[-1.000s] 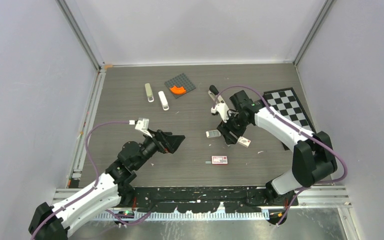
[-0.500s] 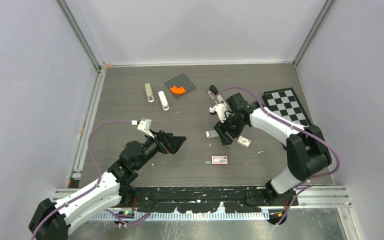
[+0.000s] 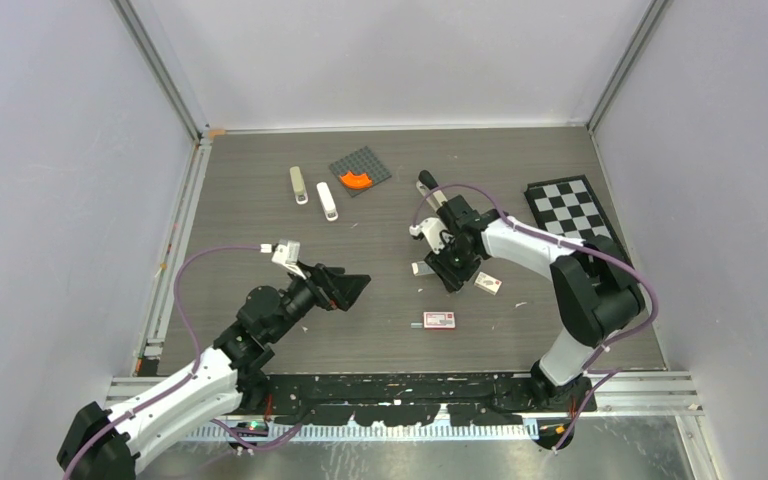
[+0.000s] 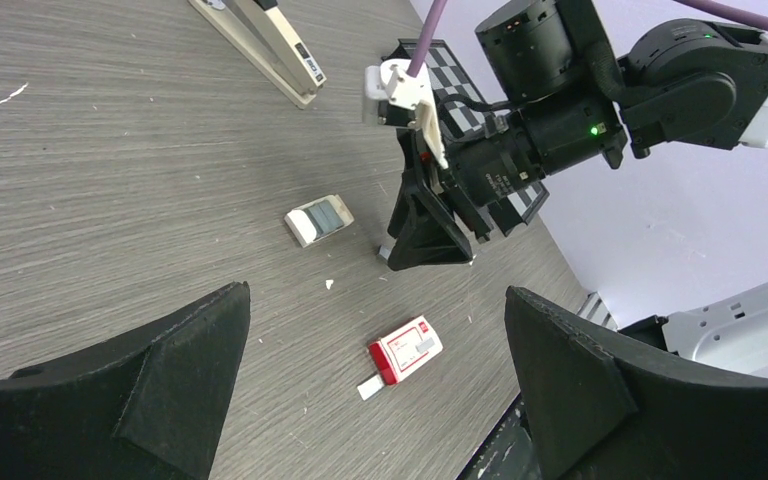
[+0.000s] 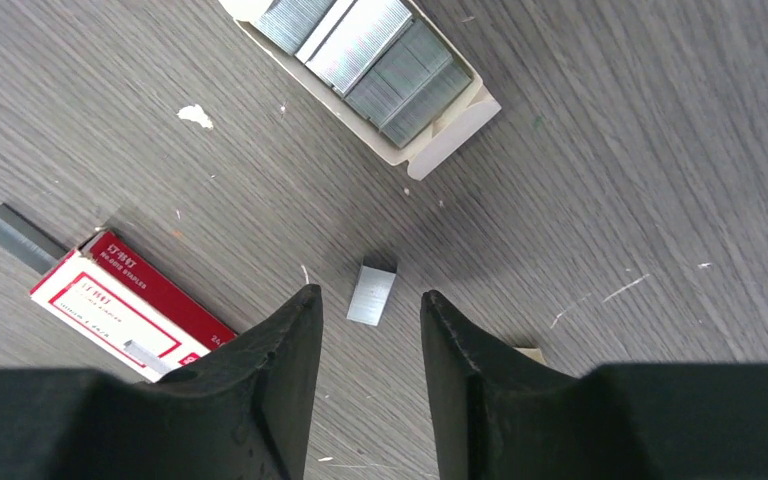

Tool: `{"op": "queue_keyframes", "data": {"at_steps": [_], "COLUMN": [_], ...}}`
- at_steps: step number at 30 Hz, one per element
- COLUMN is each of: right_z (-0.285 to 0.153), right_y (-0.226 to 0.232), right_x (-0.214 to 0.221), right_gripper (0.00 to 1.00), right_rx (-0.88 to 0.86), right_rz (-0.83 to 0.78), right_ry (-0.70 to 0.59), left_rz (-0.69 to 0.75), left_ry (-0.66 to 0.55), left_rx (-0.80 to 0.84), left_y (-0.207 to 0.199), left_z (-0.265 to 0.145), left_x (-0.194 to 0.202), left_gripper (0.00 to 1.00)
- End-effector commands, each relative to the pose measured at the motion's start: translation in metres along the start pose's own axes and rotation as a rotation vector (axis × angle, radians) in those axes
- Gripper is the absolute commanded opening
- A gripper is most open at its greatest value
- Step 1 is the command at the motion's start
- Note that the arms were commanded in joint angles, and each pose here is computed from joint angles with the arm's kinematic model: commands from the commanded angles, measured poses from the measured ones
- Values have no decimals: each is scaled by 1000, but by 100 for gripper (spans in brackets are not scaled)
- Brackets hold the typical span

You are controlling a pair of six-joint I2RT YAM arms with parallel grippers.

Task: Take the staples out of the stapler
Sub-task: Pick up the staple from the center of the board.

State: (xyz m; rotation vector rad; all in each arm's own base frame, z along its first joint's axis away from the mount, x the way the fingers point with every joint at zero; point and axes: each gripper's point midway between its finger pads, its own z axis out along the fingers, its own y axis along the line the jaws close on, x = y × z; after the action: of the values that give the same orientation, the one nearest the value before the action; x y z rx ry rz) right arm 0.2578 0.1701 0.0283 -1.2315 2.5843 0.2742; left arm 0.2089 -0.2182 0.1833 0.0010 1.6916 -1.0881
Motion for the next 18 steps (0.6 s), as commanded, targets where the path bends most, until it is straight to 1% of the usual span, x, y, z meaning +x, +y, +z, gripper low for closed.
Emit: {"op": "queue_keyframes", "data": {"at_steps": [1, 5, 13, 18], "right_z": [3, 4, 9, 11], "right_y": [-3, -2, 0, 0], "right_x": [-7, -8, -8, -7], "right_gripper": [44, 42, 41, 38], "right_rx": [31, 30, 37, 43], "right_rz": [0, -1, -13, -20], "right_ry": [6, 7, 21, 30], "left_rz": [8, 7, 1, -1], "left_ry": [-53, -53, -53, -55], "left_rx": [28, 27, 31, 32], "left_y": [-7, -6, -7, -7], "left_z": [0, 0, 0, 0], "left_x": [-12, -12, -12, -12], "left_gripper": [100, 100, 100, 100]}}
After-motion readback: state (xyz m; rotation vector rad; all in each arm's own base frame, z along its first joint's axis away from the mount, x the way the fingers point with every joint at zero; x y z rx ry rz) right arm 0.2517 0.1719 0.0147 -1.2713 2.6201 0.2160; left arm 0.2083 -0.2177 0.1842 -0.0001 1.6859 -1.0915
